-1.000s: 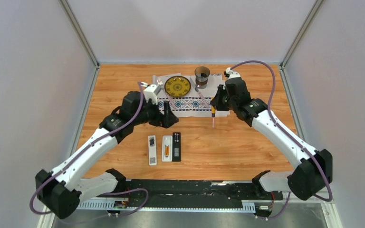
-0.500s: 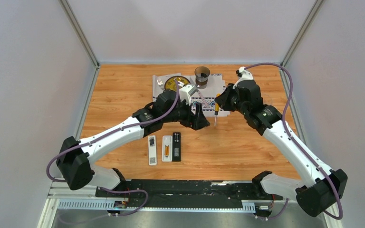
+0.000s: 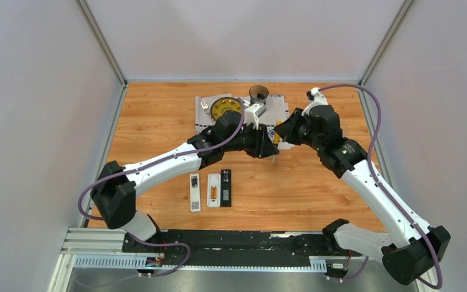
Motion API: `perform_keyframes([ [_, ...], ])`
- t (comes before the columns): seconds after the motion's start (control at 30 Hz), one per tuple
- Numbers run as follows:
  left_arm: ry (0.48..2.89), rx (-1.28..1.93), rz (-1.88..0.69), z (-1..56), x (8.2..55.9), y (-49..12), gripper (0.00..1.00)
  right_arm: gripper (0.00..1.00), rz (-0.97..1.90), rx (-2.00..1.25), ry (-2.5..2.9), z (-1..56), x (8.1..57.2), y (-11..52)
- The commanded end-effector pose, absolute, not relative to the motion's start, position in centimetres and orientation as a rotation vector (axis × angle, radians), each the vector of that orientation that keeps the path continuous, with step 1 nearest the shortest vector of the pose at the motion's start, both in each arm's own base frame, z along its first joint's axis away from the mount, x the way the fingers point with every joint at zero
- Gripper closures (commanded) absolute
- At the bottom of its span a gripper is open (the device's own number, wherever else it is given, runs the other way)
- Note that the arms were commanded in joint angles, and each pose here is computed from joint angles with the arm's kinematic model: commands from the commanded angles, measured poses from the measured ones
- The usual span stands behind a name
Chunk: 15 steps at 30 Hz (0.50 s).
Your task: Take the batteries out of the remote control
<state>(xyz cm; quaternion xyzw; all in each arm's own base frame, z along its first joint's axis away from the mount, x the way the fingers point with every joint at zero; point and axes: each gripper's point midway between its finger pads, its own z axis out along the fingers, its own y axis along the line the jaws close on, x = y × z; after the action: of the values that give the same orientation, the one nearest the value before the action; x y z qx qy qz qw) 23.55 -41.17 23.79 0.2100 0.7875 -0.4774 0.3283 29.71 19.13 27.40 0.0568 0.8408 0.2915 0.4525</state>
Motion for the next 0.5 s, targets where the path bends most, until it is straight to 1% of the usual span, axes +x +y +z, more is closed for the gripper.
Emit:
perform_keyframes([
  [0.0,1.98,0.586,-1.33,26.2,23.6,-42.9,0.66,1.0,0.799,0.146,2.007,29.2,29.5,19.6],
  [0.03,1.985,0.591,-1.333,26.0,23.6,-43.0,0.72,1.0,0.8,0.142,2.004,29.3,29.4,19.6],
  [0.1,1.998,0.597,-1.338,25.5,23.5,-43.2,0.8,1.0,0.798,0.148,2.007,29.2,29.5,19.6],
  [0.13,2.002,0.596,-1.338,25.4,23.5,-43.1,0.92,1.0,0.798,0.148,2.002,29.4,29.6,19.5],
  [0.17,1.999,0.599,-1.336,25.5,23.4,-43.1,0.99,0.97,0.801,0.147,2.001,29.5,29.7,19.6],
  [0.23,2.003,0.596,-1.314,25.5,23.5,-42.7,1.0,0.87,0.793,0.139,2.001,29.5,29.7,19.5],
  [0.27,1.989,0.604,-1.293,26.0,23.6,-42.3,1.0,0.75,0.795,0.133,1.989,30.0,29.7,19.5],
  [0.3,2.009,0.589,-1.25,25.7,23.8,-41.7,1.0,0.67,0.789,0.128,1.986,30.1,29.7,19.4],
  [0.33,2.014,0.584,-1.224,25.7,24.0,-41.3,1.0,0.56,0.778,0.119,1.981,30.2,29.8,19.2],
  [0.37,2.013,0.59,-1.189,26.0,23.9,-40.4,1.0,0.33,0.776,0.111,1.964,30.8,29.7,19.1],
  [0.4,2.01,0.578,-1.161,26.2,24.3,-39.8,1.0,0.23,0.769,0.112,1.956,31.0,29.8,18.9],
  [0.47,1.998,0.579,-1.125,27.1,24.2,-38.4,1.0,0.0,0.761,0.091,1.929,31.9,29.8,18.6],
])
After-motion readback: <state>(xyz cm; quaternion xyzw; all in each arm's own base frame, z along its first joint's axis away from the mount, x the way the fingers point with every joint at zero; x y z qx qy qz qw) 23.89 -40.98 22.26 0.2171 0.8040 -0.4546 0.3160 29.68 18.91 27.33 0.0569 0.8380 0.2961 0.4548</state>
